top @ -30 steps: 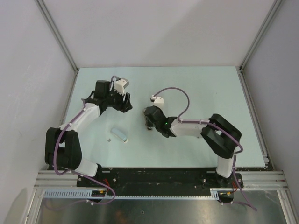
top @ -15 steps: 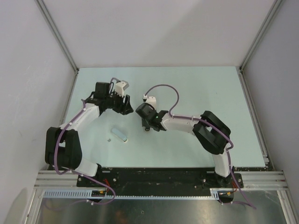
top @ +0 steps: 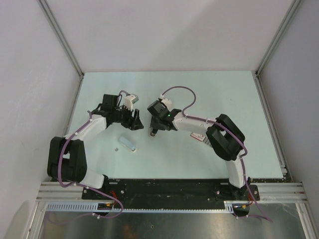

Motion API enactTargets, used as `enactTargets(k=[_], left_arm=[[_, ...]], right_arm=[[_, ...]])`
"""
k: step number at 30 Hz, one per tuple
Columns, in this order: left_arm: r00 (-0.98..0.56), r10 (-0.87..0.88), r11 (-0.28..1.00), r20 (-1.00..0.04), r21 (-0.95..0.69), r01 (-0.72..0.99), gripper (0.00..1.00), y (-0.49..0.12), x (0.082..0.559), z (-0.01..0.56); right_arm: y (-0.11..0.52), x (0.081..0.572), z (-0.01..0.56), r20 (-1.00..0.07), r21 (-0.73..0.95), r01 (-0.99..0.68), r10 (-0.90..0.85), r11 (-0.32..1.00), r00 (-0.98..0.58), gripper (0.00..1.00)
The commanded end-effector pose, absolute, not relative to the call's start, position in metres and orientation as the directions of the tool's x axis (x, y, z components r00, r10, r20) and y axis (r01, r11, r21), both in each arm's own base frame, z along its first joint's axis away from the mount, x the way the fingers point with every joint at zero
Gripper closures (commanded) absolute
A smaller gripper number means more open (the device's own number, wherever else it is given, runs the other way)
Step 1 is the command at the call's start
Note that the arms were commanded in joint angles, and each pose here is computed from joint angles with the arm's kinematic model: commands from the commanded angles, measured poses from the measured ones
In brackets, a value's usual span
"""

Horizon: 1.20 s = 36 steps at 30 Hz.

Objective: Unload the staples from the stapler

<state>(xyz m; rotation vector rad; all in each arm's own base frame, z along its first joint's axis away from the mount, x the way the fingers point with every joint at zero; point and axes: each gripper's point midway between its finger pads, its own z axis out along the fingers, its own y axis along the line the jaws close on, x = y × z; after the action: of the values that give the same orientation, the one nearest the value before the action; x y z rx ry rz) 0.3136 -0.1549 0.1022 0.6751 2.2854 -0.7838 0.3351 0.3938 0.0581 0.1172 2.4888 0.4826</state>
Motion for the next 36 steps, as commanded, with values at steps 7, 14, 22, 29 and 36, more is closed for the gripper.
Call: enactTargets(k=[7,14,22,29,36], left_arm=[[-0.618,0.339,0.554,-0.709,-0.38,0.741,0.32,-0.187,0.29,0.101],[-0.635,0.366,0.531,-0.681,-0.407,0.743,0.33,-0.199,0.29,0.089],[-0.631,0.368,0.542,-0.683,-0.393,0.743,0.4,-0.197,0.3,0.086],[-0.622,0.332,0.522,-0.709,-0.411,0.748,0.55,-0.2,0.307,0.099],[-0.63,0.317,0.517,-0.709,-0.428,0.742,0.59,-0.199,0.311,0.099]], right_arm=[[0.413,0.357,0.139,-0.462,0.668,0.094,0.511,0.738,-0.725,1.0],[0.41,0.355,0.163,-0.447,0.723,0.098,0.571,0.684,-0.689,1.0],[0.404,0.348,0.182,-0.431,0.759,0.084,0.595,0.645,-0.678,1.0],[0.41,0.336,0.178,-0.388,0.781,0.086,0.588,0.619,-0.71,1.0],[0.416,0.327,0.178,-0.353,0.801,0.084,0.582,0.592,-0.733,1.0]])
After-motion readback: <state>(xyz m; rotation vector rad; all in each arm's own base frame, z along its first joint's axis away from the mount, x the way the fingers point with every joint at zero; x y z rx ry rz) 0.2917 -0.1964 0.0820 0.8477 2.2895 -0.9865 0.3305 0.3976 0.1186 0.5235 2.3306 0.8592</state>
